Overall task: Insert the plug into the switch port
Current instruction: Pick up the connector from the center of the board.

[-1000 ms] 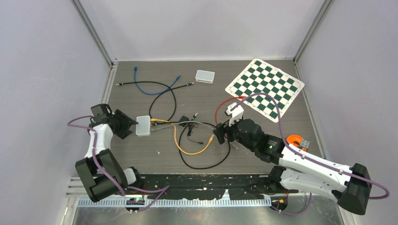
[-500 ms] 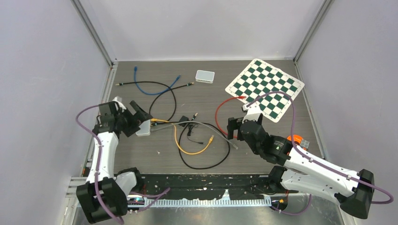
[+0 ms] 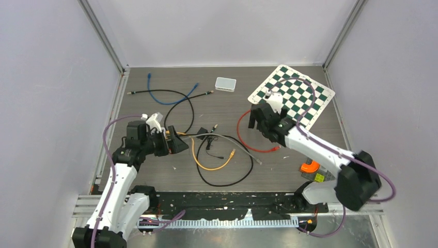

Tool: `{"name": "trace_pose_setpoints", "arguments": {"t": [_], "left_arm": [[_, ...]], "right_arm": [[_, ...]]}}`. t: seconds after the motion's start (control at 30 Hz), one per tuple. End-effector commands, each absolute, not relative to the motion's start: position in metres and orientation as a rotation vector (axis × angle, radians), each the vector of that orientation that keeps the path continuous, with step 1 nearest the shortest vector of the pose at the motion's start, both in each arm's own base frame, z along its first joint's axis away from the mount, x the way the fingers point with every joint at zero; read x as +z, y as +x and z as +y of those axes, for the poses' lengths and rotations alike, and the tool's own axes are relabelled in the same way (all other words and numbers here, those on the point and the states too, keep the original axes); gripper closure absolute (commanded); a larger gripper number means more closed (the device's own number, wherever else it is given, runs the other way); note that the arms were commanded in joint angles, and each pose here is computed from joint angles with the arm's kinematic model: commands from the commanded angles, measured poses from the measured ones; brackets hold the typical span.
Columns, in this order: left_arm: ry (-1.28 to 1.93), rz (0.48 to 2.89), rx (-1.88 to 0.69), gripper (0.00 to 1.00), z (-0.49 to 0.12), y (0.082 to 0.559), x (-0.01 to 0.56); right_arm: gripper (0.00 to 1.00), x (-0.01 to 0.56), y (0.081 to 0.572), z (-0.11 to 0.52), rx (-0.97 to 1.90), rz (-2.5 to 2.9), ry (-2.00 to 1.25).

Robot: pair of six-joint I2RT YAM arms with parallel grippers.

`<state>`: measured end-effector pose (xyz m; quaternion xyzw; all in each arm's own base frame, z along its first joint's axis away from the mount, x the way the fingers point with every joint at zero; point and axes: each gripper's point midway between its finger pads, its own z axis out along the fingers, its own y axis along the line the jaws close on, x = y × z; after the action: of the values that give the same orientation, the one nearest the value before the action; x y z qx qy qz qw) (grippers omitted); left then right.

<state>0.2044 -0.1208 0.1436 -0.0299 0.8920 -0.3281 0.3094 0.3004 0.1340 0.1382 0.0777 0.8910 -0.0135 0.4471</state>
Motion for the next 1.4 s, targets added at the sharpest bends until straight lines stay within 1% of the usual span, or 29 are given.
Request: {"name": "trace_pose_setpoints", "arguments": {"t": [0.0, 0.03, 0.07, 0.1, 0.13, 0.17, 0.2, 0.23, 0.27, 0.3, 0.33, 0.37, 0.43, 0.6, 0.7, 0.77, 0.93, 1.0, 1.03, 1.07, 1.1, 1.13, 1.17, 1.27, 1.3, 1.33, 1.37], "left_arm": [[0.000, 2.301, -0.855, 0.01, -0.123, 0.205, 0.152], [0.005, 2.302, -0.859, 0.02, -0.123, 0.205, 0.153], [0.007, 2.302, -0.863, 0.02, -0.124, 0.205, 0.153], [0.008, 2.302, -0.858, 0.03, -0.124, 0.205, 0.153], [0.010, 2.301, -0.860, 0.03, -0.124, 0.204, 0.154], [0.014, 2.298, -0.853, 0.03, -0.124, 0.203, 0.155], [0.023, 2.291, -0.846, 0.03, -0.124, 0.203, 0.157], [0.025, 2.292, -0.840, 0.03, -0.124, 0.202, 0.157], [0.039, 2.290, -0.842, 0.03, -0.126, 0.200, 0.158], [0.048, 2.293, -0.846, 0.03, -0.127, 0.199, 0.158], [0.056, 2.293, -0.850, 0.03, -0.128, 0.199, 0.158], [0.058, 2.298, -0.854, 0.03, -0.129, 0.198, 0.158], [0.062, 2.300, -0.855, 0.03, -0.130, 0.198, 0.157], [0.058, 2.302, -0.848, 0.03, -0.129, 0.198, 0.157], [0.061, 2.303, -0.856, 0.03, -0.130, 0.198, 0.157], [0.060, 2.303, -0.854, 0.03, -0.130, 0.198, 0.157], [0.059, 2.307, -0.849, 0.03, -0.129, 0.198, 0.156], [0.062, 2.303, -0.849, 0.03, -0.129, 0.198, 0.157], [0.062, 2.304, -0.847, 0.02, -0.129, 0.198, 0.156], [0.063, 2.306, -0.850, 0.02, -0.130, 0.198, 0.156], [0.065, 2.305, -0.849, 0.02, -0.130, 0.198, 0.156], [0.066, 2.306, -0.848, 0.02, -0.129, 0.198, 0.156], [0.067, 2.304, -0.848, 0.02, -0.129, 0.198, 0.157], [0.065, 2.301, -0.842, 0.01, -0.129, 0.198, 0.157], [0.066, 2.301, -0.840, 0.01, -0.128, 0.198, 0.157], [0.064, 2.299, -0.837, 0.00, -0.128, 0.198, 0.157], [0.060, 2.299, -0.830, 0.01, -0.127, 0.198, 0.157]], "right_arm": [[0.07, 0.144, 0.357, 0.159, 0.005, 2.164, 0.389], [0.09, 0.154, 0.371, 0.162, 0.016, 2.141, 0.432], [0.10, 0.137, 0.380, 0.164, -0.016, 2.160, 0.485], [0.14, 0.147, 0.394, 0.167, -0.005, 2.144, 0.529], [0.18, 0.127, 0.400, 0.168, -0.043, 2.182, 0.556], [0.20, 0.138, 0.415, 0.172, -0.026, 2.159, 0.594], [0.24, 0.116, 0.417, 0.169, -0.086, 2.204, 0.628], [0.25, 0.127, 0.432, 0.172, -0.069, 2.178, 0.667], [0.27, 0.106, 0.431, 0.167, -0.139, 2.222, 0.710], [0.28, 0.118, 0.445, 0.168, -0.121, 2.190, 0.760], [0.28, 0.102, 0.445, 0.163, -0.174, 2.209, 0.815], [0.28, 0.109, 0.455, 0.164, -0.157, 2.181, 0.858], [0.29, 0.098, 0.463, 0.164, -0.156, 2.183, 0.907], [0.33, 0.069, 0.470, 0.167, -0.126, 2.203, 1.022], [0.38, 0.047, 0.467, 0.164, -0.123, 2.205, 1.129], [0.39, 0.034, 0.462, 0.165, -0.106, 2.208, 1.213], [0.43, 0.022, 0.458, 0.164, -0.105, 2.214, 1.284], [0.49, 0.017, 0.455, 0.162, -0.115, 2.217, 1.314], [0.57, 0.016, 0.453, 0.160, -0.124, 2.220, 1.327], [0.60, 0.014, 0.452, 0.160, -0.121, 2.222, 1.343], [0.66, 0.013, 0.451, 0.159, -0.124, 2.225, 1.348], [0.69, 0.013, 0.450, 0.160, -0.123, 2.228, 1.351], [0.70, 0.014, 0.451, 0.159, -0.122, 2.227, 1.351], [0.82, 0.017, 0.451, 0.159, -0.122, 2.239, 1.330], [0.85, 0.019, 0.451, 0.158, -0.125, 2.245, 1.313], [0.92, 0.025, 0.453, 0.159, -0.108, 2.241, 1.296], [0.94, 0.030, 0.455, 0.158, -0.108, 2.253, 1.250]]}}
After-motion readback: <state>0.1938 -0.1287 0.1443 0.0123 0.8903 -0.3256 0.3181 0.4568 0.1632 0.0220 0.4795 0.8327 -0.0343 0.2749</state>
